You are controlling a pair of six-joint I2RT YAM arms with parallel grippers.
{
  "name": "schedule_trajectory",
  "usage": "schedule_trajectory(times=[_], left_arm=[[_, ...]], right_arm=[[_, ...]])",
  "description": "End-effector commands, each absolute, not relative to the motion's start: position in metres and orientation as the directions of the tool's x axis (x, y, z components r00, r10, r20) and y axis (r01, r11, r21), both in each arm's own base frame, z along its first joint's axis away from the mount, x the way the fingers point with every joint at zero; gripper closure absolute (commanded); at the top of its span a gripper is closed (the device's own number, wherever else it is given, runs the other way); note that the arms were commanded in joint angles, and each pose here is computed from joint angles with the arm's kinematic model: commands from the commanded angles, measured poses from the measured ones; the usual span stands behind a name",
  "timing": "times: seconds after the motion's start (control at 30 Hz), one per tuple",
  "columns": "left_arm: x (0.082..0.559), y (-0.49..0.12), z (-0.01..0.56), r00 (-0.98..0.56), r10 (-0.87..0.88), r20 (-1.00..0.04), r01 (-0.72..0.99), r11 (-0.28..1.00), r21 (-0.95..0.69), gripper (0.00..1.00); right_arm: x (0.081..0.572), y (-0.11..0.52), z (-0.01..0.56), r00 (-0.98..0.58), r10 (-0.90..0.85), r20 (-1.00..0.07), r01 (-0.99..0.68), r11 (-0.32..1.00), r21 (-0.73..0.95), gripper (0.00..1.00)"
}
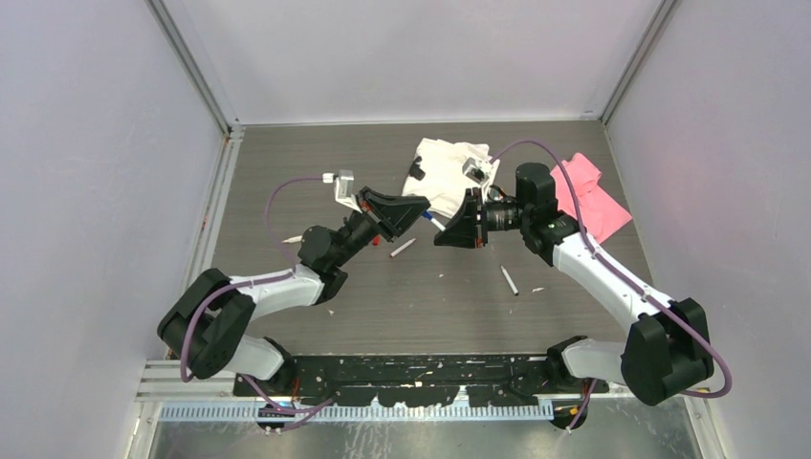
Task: Insert the pens into the pen caps
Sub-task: Press the pen cap onto the pen.
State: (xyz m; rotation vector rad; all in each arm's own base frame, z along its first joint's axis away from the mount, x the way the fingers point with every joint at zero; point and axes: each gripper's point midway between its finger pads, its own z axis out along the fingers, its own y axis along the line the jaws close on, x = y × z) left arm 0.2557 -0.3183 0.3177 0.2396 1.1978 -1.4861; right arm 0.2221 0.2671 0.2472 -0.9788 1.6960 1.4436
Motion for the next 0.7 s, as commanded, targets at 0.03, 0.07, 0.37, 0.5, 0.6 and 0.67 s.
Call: schedule_trajectory(times=[0.03,0.07,0.37,0.5,0.6,0.67], left_arm=[[0.221,-0.352,0.283,-0.447,-0.523,-0.726,0.819,0.086,-0.567,0.99],[0.218,-0.356,0.278,-0.456,-0.526,-0.718,0.810,0.087,-0.579,0.99],[0.189,-0.398,0.247,-0.623,-0.443,-0.645,0.726,-0.019,-0.687,0.99],[0.173,-0.403,0.223,-0.670,-0.353,-0.653,0.705,-0.028,-0.709,0.99],[0.160,-0.407,0.206,-0.707,-0.280,-0.650,0.685,-0.039,-0.727,0.99],[0.151,-0.411,0.199,-0.734,-0.227,-0.640,0.667,-0.063,-0.742,0.99]], right_arm=[[0.239,0.272,0.269,-0.468,0.021,-0.884,-0.875,0.133,0.466,0.99],[0.241,0.273,0.274,-0.459,0.049,-0.887,-0.879,0.123,0.462,0.99],[0.258,0.261,0.273,-0.441,0.102,-0.892,-0.868,0.206,0.452,0.99],[0.270,0.248,0.275,-0.424,0.115,-0.898,-0.857,0.268,0.439,0.99],[0.271,0.244,0.278,-0.447,0.134,-0.885,-0.851,0.242,0.466,0.99],[0.269,0.245,0.283,-0.443,0.154,-0.883,-0.859,0.211,0.467,0.99]])
